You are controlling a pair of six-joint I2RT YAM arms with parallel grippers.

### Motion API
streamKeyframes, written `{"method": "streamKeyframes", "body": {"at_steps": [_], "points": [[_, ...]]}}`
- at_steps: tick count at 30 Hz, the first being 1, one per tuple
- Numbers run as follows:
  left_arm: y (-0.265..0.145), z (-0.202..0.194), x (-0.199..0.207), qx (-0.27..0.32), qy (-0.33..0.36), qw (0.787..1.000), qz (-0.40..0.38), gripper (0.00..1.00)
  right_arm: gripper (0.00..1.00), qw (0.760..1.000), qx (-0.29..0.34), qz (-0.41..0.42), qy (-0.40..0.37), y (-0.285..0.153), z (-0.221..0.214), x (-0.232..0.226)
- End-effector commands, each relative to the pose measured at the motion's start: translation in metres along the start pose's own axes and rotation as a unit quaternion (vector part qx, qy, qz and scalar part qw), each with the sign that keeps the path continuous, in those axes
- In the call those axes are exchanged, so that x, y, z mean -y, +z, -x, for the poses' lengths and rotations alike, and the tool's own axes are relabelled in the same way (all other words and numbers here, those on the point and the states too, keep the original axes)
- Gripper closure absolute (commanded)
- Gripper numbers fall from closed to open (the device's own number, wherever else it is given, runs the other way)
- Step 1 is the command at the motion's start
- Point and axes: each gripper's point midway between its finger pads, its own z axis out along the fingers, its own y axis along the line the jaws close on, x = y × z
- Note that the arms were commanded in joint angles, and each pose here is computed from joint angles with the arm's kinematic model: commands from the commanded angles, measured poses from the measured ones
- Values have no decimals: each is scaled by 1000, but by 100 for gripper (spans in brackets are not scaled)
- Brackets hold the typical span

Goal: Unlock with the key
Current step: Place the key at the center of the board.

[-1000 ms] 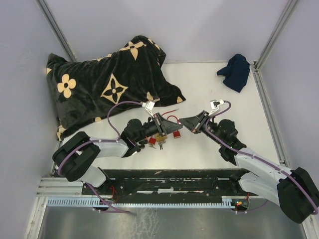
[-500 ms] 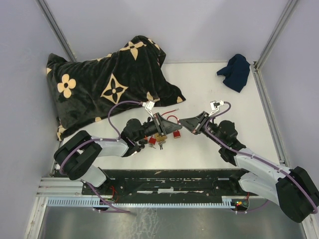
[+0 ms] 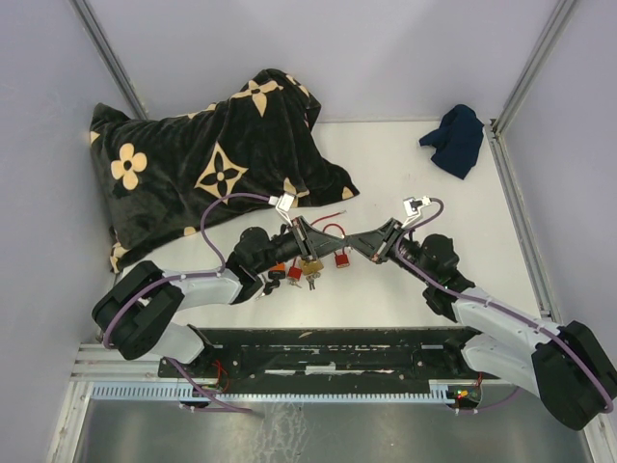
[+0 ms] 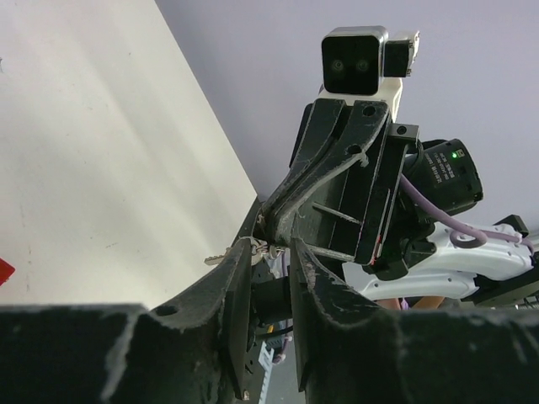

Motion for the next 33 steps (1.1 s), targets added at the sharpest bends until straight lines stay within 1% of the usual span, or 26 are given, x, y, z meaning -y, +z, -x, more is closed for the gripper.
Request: {"method": "streamKeyframes", "body": {"at_steps": [1,3,4,6,8,13,16,20,28,33], "points": [[2,7,6,10,21,1000,-10,66,98,999,17,21,-22,3,12,-12],[1,3,-5,4,17,1000,17,65,98,999,8,-31,-34,1,7,9],[0,1,-13,-2,17,999,38,64,98,997,-1,-70,-43,-3,4,25],[-3,-2,-29,-14,28,996,82,62,98,987,-13,-148,-67,-14,0,55],[-10,-6,-43,-21,33,992,120,60,98,974,-28,-207,-88,-26,-5,81],[-32,-10,-69,-37,57,976,207,56,98,952,-62,-278,-111,-40,-19,122],[-47,-7,-81,-42,78,961,262,53,98,944,-80,-293,-129,-38,-23,134],[-59,-4,-88,-47,92,949,298,51,98,938,-106,-296,-146,-26,-27,144],[-65,-5,-90,-48,92,945,309,50,97,923,-146,-310,-175,-16,-36,168],[-66,-3,-90,-45,97,944,313,50,91,906,-172,-334,-196,-20,-39,182]]}}
